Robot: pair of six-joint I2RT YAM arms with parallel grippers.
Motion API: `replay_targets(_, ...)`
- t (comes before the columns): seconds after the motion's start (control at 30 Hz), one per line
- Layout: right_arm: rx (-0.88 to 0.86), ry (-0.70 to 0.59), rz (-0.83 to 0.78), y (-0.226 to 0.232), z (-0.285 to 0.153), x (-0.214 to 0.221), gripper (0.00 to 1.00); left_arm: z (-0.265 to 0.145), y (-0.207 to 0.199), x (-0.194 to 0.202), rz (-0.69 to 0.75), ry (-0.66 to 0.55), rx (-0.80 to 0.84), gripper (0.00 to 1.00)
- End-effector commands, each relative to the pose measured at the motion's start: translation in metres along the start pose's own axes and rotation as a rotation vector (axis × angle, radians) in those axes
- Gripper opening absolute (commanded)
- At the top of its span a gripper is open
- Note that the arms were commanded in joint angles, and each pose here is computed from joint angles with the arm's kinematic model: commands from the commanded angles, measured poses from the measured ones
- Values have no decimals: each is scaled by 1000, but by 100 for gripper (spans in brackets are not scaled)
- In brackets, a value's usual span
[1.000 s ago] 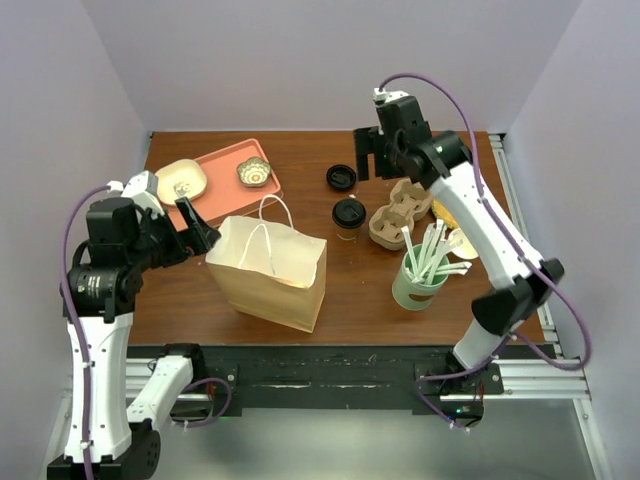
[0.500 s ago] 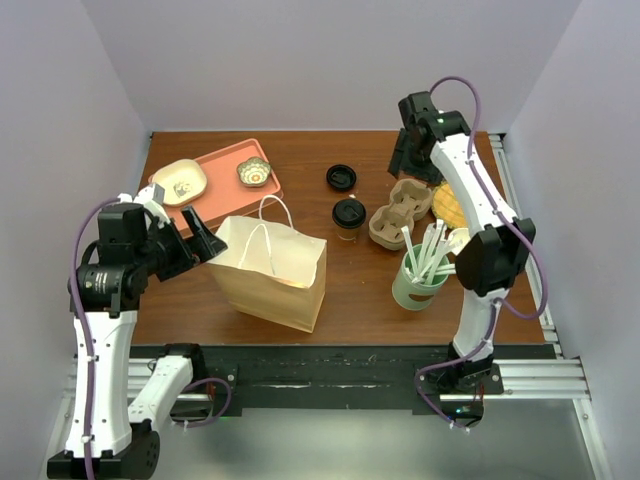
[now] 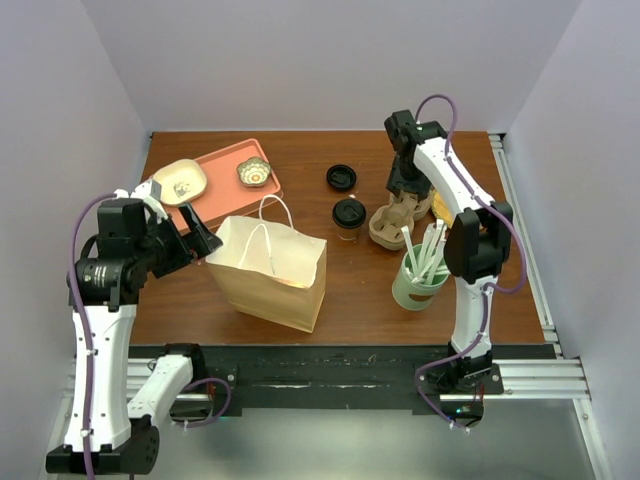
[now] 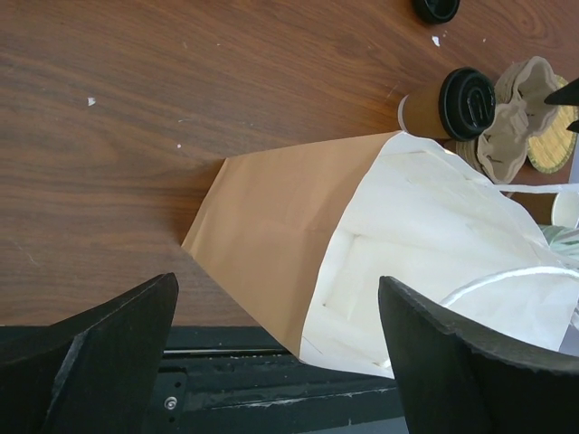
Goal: Pack the takeout coffee
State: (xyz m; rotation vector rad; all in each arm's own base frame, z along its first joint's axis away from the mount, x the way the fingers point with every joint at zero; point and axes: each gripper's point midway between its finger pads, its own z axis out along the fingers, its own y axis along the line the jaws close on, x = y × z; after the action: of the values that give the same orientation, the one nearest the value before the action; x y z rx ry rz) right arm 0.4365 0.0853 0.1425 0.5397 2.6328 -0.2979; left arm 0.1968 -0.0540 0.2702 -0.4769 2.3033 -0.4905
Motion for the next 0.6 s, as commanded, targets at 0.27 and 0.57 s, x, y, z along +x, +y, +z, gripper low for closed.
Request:
replay_targets(0.27, -48, 51, 47, 16, 29, 13, 57, -4, -5, -16, -15, -41, -12, 96)
replay_targets(0.57, -7, 54, 61, 13, 38, 15, 53, -5, 0, -14, -10, -42, -36, 96)
